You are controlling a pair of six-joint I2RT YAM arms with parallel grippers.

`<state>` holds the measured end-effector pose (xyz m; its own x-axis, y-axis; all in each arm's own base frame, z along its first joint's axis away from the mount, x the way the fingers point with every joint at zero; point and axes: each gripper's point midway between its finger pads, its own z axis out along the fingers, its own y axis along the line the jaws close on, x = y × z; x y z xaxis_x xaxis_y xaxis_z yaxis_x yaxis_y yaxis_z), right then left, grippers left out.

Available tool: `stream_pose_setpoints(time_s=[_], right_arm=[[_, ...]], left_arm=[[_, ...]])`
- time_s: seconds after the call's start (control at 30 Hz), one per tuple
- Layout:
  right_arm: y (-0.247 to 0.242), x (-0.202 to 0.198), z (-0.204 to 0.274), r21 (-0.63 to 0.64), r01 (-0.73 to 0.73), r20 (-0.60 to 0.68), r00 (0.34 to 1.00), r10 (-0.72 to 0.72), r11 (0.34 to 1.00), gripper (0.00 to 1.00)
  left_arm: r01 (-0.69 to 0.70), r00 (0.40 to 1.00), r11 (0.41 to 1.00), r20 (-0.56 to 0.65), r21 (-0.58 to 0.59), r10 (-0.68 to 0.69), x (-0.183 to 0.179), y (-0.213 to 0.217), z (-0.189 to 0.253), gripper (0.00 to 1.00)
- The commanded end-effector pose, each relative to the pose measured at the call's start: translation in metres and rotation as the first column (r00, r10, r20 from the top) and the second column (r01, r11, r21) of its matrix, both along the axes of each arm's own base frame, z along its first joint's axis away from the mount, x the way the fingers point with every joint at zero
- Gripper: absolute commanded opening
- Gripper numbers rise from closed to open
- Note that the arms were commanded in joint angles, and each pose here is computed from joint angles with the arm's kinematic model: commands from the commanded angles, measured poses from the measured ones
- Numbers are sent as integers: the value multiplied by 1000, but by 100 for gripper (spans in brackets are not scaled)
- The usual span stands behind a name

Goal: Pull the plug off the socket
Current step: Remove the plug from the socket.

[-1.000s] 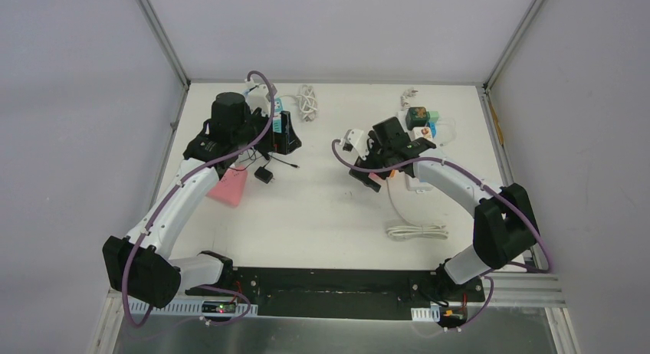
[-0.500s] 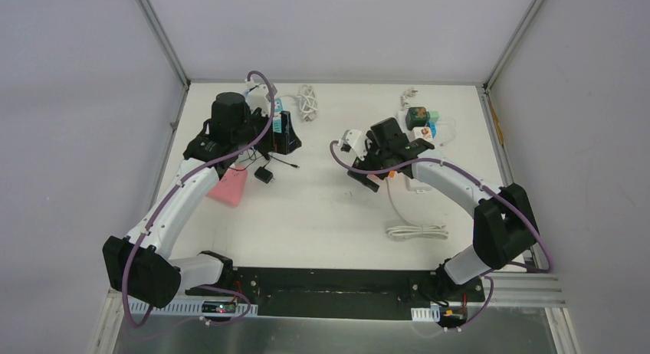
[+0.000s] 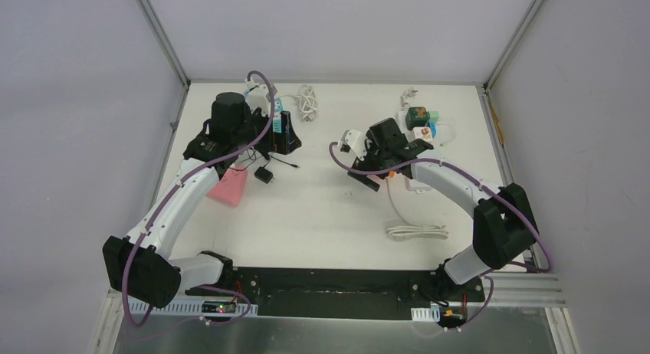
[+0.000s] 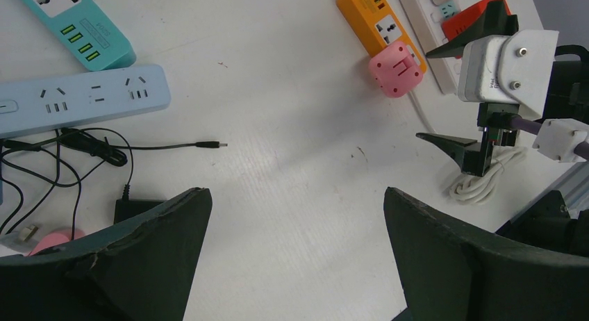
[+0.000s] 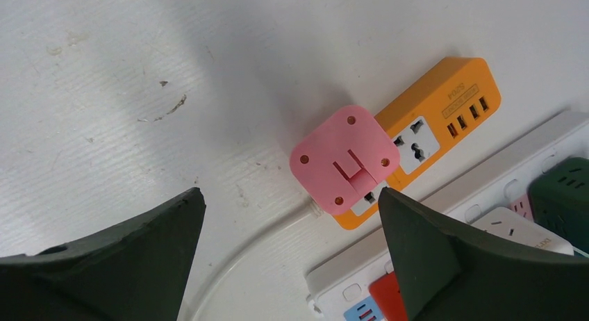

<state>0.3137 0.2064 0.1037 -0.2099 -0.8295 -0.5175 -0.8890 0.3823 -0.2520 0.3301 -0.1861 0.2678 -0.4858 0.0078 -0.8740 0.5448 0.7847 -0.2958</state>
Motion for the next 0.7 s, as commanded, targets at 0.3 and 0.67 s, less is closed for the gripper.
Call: stream_pose_setpoints(time_s=[0.3,0.67], right_arm=[[-6,10,0,-69,10,74,997,-5,998,100],[-10,13,-5,-115,20,88,996,-10,993,100]], left_arm=[[-39,995,999,88,-3,39,7,9,22,99],[-40,995,999,89,-3,40,7,10,23,99]])
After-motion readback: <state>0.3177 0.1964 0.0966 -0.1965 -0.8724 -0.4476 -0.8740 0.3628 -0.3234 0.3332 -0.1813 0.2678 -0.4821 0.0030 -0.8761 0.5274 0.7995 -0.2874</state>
